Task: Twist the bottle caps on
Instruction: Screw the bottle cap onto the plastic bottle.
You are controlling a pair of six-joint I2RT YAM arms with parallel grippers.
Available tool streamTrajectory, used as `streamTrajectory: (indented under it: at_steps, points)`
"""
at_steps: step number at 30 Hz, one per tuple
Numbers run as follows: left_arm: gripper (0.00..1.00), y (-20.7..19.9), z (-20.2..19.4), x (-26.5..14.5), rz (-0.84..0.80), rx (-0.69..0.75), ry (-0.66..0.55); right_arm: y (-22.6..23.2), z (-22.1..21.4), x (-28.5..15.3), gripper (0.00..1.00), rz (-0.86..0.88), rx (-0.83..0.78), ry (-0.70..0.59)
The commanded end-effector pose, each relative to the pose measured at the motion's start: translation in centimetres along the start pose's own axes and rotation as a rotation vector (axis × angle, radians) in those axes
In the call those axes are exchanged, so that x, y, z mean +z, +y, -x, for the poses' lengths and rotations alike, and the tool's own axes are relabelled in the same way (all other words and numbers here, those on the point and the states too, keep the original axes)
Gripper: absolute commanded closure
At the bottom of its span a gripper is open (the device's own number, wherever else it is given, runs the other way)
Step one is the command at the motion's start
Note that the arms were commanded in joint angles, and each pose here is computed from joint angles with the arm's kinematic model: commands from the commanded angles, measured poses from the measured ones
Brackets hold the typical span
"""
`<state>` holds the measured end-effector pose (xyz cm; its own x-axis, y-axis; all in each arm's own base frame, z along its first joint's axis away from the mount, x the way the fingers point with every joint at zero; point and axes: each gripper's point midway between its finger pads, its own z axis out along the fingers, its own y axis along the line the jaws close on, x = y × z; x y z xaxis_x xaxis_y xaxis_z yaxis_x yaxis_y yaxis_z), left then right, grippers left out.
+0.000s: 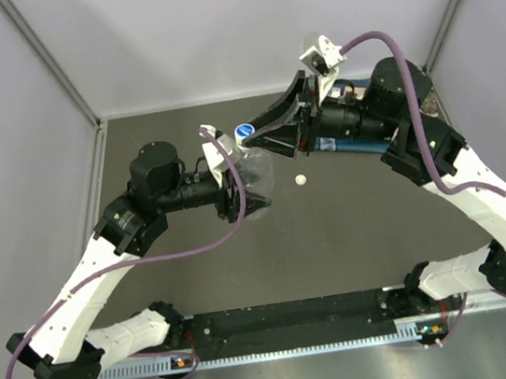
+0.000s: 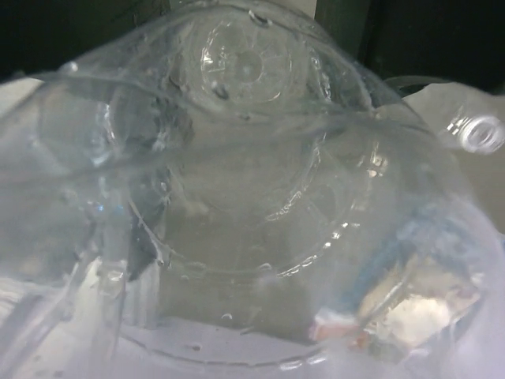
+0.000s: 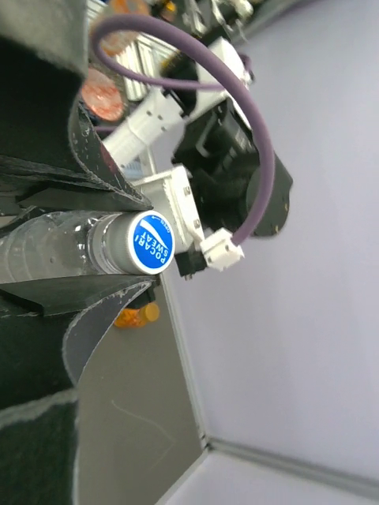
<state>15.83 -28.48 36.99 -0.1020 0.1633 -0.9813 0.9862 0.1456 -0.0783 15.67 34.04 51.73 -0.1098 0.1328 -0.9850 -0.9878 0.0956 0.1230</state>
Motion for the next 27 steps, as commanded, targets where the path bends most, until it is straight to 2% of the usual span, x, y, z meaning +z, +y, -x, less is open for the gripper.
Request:
streamTrajectory:
  at_steps: [1, 6, 12, 15, 16, 17, 19, 24, 27]
  points:
    - [1.0, 3.8, 7.9, -2.0, 0.26, 0.147, -0.201, -4.2, -10.5, 0.6, 1.0, -0.264, 0.27, 0.253]
    - [1.0, 7.5, 7.6, -3.3, 0.461, 0.124, -0.181, -5.6, -12.1, 1.4, 1.0, -0.505, 0.278, 0.24]
    - [1.0, 8.6, 7.3, -3.9, 0.525, 0.103, -0.173, -6.0, -12.7, 2.9, 0.97, -0.66, 0.227, 0.23]
    - [1.0, 8.6, 6.8, -3.8, 0.516, 0.086, -0.168, -5.8, -10.1, 3.1, 0.71, -0.682, 0.19, 0.182]
    - [1.0, 8.6, 6.5, -3.7, 0.51, 0.085, -0.162, -5.5, -8.3, 3.0, 0.55, -0.678, 0.191, 0.142]
    - [1.0, 8.2, 6.5, -3.5, 0.488, 0.083, -0.167, -5.4, -7.4, 2.9, 0.49, -0.675, 0.19, 0.121]
    - [1.0, 7.6, 6.3, -3.4, 0.457, 0.08, -0.171, -4.8, -4.8, 2.2, 0.41, -0.657, 0.18, 0.066]
    - [1.0, 5.8, 6.1, -2.8, 0.343, 0.081, -0.187, -2.2, -1.4, 0.4, 0.37, -0.544, 0.145, 0.002]
    - [1.0, 5.6, 5.9, -2.8, 0.327, 0.078, -0.184, -0.4, 0.1, -1.4, 0.34, -0.472, 0.12, -0.025]
